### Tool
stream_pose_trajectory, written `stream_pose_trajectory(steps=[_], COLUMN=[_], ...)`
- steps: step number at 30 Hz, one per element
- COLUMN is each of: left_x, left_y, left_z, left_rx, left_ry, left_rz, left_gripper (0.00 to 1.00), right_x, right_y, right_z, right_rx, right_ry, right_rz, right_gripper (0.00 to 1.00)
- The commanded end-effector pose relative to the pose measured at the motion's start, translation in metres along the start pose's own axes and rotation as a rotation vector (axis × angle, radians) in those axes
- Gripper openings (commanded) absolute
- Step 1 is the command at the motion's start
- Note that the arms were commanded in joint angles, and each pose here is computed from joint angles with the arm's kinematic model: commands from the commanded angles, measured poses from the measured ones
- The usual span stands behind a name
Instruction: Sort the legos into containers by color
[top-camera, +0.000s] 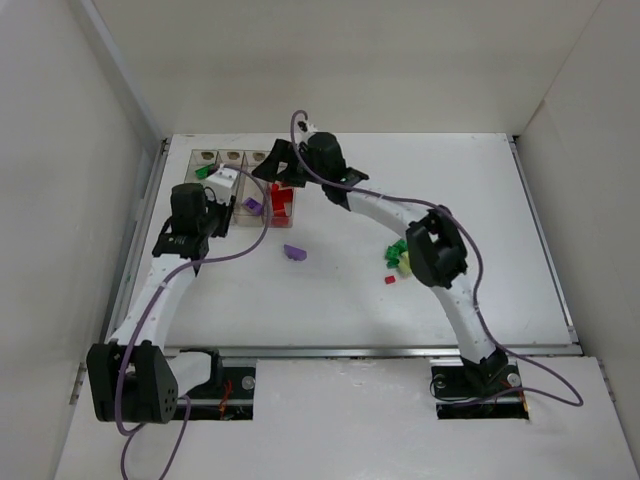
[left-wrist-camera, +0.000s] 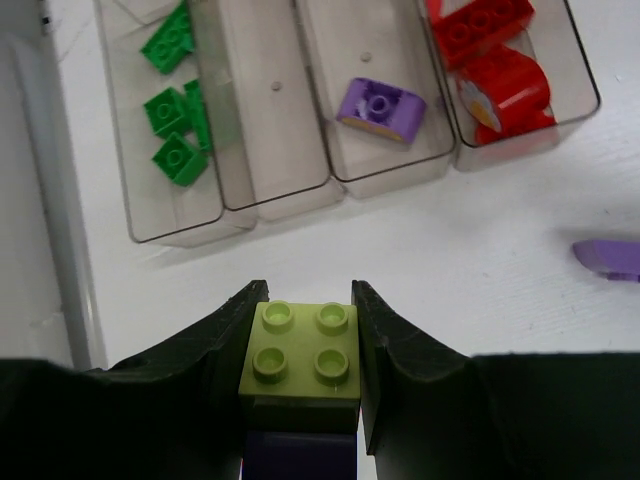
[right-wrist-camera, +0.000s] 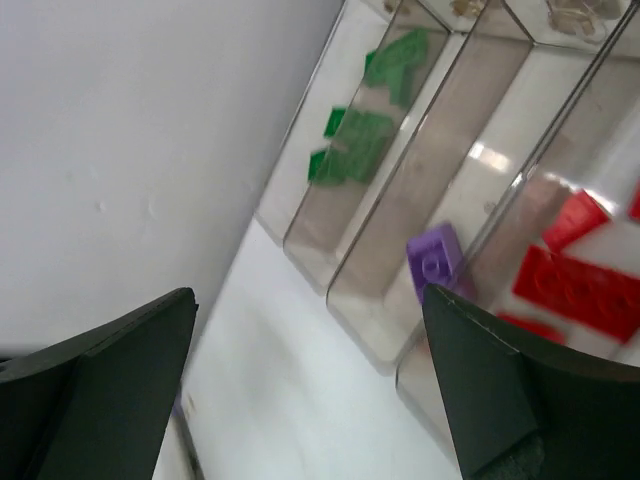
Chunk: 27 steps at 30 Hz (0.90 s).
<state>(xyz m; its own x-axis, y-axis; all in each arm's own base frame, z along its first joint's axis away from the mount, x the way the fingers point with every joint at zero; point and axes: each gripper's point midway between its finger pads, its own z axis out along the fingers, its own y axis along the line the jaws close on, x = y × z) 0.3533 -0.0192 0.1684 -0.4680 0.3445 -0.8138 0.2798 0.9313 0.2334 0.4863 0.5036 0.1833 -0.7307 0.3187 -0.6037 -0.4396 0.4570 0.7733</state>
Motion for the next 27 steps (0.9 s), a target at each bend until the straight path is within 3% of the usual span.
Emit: stream_pose_trajectory(steps=[1, 4, 5, 10, 13, 21, 24, 27], left_x=[-0.043, -0.032, -0.032, -0.008, -0.006, -0.003, -0.001, 0.003], left_y=[0.034, 0.050, 0.058, 0.058, 0.056, 0.059, 0.063, 0.064], left_z=[-0.023, -0.034, -0.040, -0.043, -0.047, -0.060, -0.064, -0.065], left_rx=[-0.176, -0.291, -0.329, -0.375, -0.374, -0.397, -0.417, -0.424], left_ry=[-0.138, -0.128, -0.136, -0.103, -0.106, -0.123, -0.132, -0.130], left_rz=[-0.108, -0.207, -0.234, -0.261, -0.270, -0.286, -0.301, -0.314], left_gripper=[0.00, 0.00, 0.00, 0.00, 0.00, 0.00, 0.00, 0.00], right_x=[-0.055, -0.018, 0.008, 0.076, 0.102, 0.128, 0.146, 0.153], right_y=[0.080, 0.019, -0.013, -0.051, -0.062, -0.078, -0.075, -0.081], right_z=[-0.064, -0.101, -0.118, -0.153, -0.150, -0.121, -0.113, -0.108], right_rx=[-0.072, 0.202, 0.303, 0.371, 0.362, 0.332, 0.295, 0.312], right_ry=[-0.085, 0.089, 0.208, 0.512, 0.589, 0.670, 0.690, 0.681], right_rz=[-0.359, -0.507, -0.520, -0.782, -0.877, -0.894, -0.898, -0.849], right_gripper=[1.00, 1.00, 1.00, 0.96, 0.96, 0.88, 0.82, 0.66])
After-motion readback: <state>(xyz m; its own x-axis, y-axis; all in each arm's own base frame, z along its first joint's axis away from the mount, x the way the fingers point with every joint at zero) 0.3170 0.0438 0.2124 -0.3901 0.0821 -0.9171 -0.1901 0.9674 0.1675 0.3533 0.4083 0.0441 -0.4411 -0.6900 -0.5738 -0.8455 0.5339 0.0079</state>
